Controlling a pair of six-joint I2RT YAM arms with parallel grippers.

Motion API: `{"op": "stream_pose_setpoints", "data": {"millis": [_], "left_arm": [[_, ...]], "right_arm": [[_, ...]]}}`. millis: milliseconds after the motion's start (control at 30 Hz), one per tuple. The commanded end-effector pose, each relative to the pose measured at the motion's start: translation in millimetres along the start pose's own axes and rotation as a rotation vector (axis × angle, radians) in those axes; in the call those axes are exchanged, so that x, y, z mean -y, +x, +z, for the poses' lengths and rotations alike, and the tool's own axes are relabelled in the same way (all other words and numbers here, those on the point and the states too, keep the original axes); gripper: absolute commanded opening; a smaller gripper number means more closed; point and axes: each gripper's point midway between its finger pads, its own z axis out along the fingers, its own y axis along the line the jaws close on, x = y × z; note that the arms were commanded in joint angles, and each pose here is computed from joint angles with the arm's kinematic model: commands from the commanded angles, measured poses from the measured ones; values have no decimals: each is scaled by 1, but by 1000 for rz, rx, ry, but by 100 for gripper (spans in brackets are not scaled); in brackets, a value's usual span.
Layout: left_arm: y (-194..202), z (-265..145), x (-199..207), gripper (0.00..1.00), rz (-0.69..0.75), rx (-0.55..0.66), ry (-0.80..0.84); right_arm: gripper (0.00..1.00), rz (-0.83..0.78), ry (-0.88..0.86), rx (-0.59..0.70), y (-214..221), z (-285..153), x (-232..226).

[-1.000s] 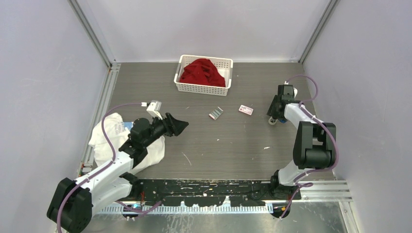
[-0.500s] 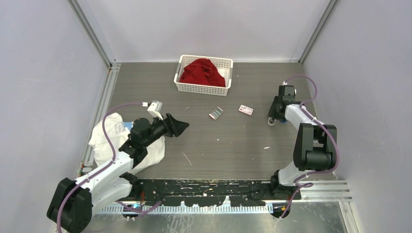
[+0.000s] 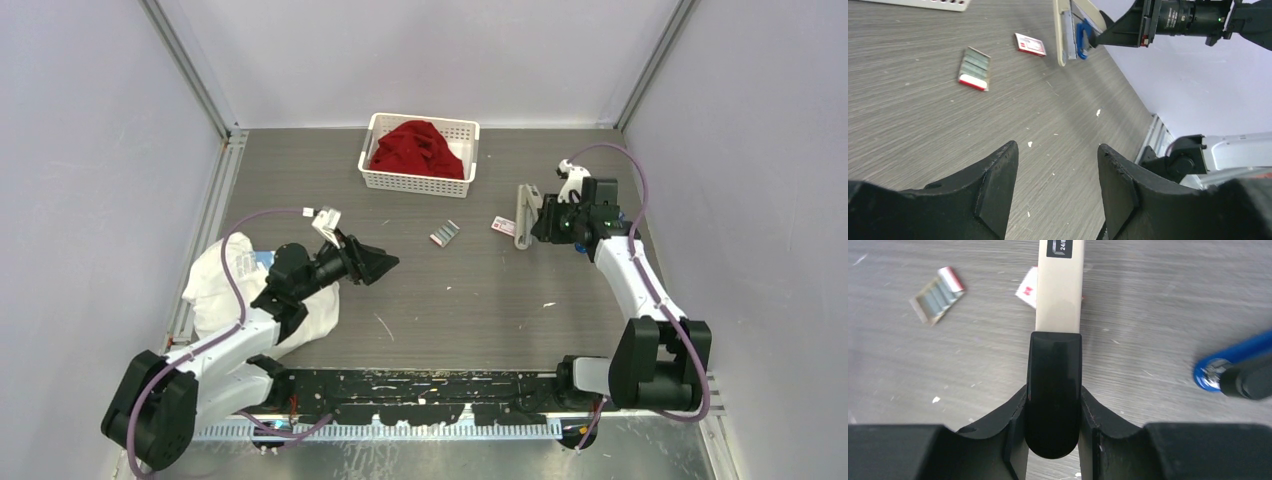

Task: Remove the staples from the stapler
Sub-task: Pick up the stapler from the center of the board, then unload the staple at the center of the board.

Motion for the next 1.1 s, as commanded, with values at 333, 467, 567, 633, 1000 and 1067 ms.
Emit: {"op": "stream_pose_setpoints", "data": {"millis": [333,467,567,633,1000,1067], "left_arm": [[18,32,51,77,135,12,274],[24,44,54,83,66,28,326],[22,54,67,86,23,60,400],[25,63,70,94,-14,46,417],[22,88,110,96,-30,38,522],[21,91,116,96,-36,33,541]], "right_arm": [[1,-356,-653,171,-12,-63,-137],[1,-356,-800,156,-4,-76,-162],[1,-339,-901,155,-1,-88,-176],[1,-331,-962,165,-1,-97,-183],[1,-262,-1191,161,-3,-138,-207],[1,-257,-1204,157,-3,-140,-208]]}}
